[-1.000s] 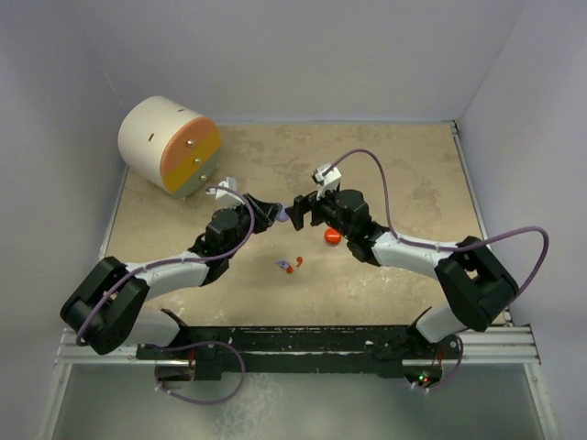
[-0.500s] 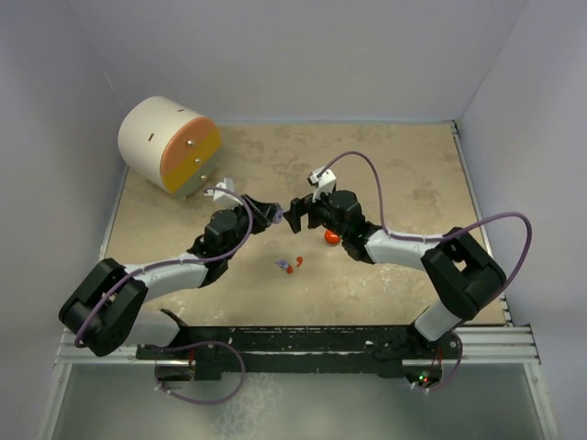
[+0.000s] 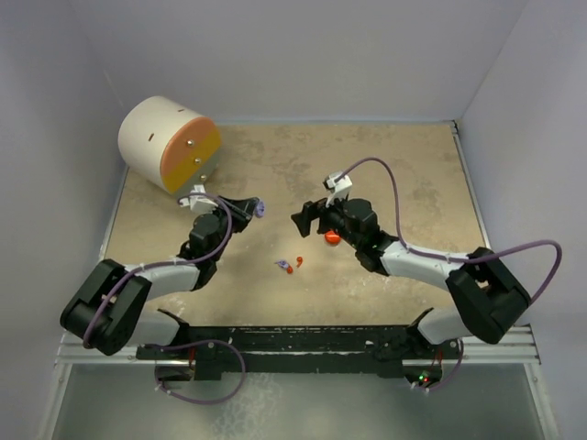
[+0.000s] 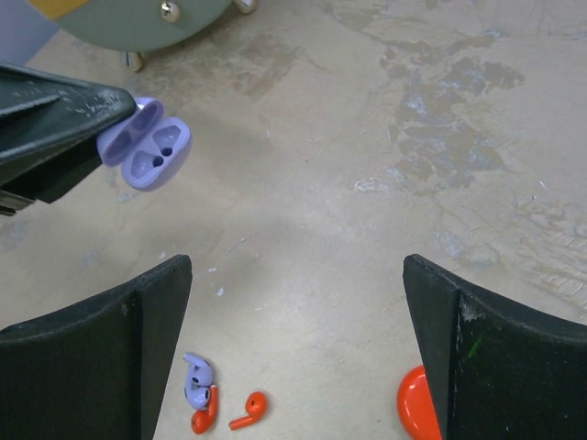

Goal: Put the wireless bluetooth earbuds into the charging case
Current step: Open the charging case, then pick up the earbud from the center of the board.

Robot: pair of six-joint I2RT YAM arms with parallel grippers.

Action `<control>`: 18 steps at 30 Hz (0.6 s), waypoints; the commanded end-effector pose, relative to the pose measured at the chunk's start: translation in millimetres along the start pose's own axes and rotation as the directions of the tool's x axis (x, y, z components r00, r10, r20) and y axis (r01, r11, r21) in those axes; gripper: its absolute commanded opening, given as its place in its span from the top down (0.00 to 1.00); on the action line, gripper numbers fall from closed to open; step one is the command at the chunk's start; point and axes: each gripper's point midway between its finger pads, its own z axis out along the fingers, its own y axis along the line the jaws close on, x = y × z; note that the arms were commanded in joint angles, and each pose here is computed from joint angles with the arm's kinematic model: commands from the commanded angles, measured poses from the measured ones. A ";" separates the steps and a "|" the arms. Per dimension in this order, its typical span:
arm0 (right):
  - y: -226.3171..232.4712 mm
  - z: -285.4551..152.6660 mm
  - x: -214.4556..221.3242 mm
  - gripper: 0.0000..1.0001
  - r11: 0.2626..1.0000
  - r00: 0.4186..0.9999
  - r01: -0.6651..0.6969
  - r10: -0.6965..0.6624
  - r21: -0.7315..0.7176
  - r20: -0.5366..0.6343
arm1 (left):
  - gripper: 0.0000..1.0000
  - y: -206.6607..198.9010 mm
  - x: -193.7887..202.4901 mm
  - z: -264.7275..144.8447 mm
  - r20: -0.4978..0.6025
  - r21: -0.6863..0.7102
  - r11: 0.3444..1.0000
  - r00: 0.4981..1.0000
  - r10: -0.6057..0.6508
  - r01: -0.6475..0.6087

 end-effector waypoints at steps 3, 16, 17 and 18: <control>9.5 -8.7 0.0 0.17 0.998 0.999 -0.050 0.049 -0.029 -0.023 | 1.00 -26.2 -5.2 -5.3 0.001 0.139 0.982 0.991 -0.131 0.129; 34.4 -22.4 60.6 0.44 0.999 0.967 -0.031 0.023 -0.028 -0.255 | 1.00 -27.6 2.8 -10.3 -0.056 0.183 0.955 0.973 -0.225 0.232; 37.3 -22.6 64.5 0.44 0.999 0.964 -0.033 0.023 -0.030 -0.264 | 1.00 -28.2 3.6 -10.6 -0.061 0.187 0.953 0.971 -0.231 0.238; 39.4 -22.8 68.5 0.44 0.999 0.962 -0.032 0.023 -0.029 -0.271 | 1.00 -28.1 3.5 -10.7 -0.063 0.189 0.951 0.969 -0.237 0.245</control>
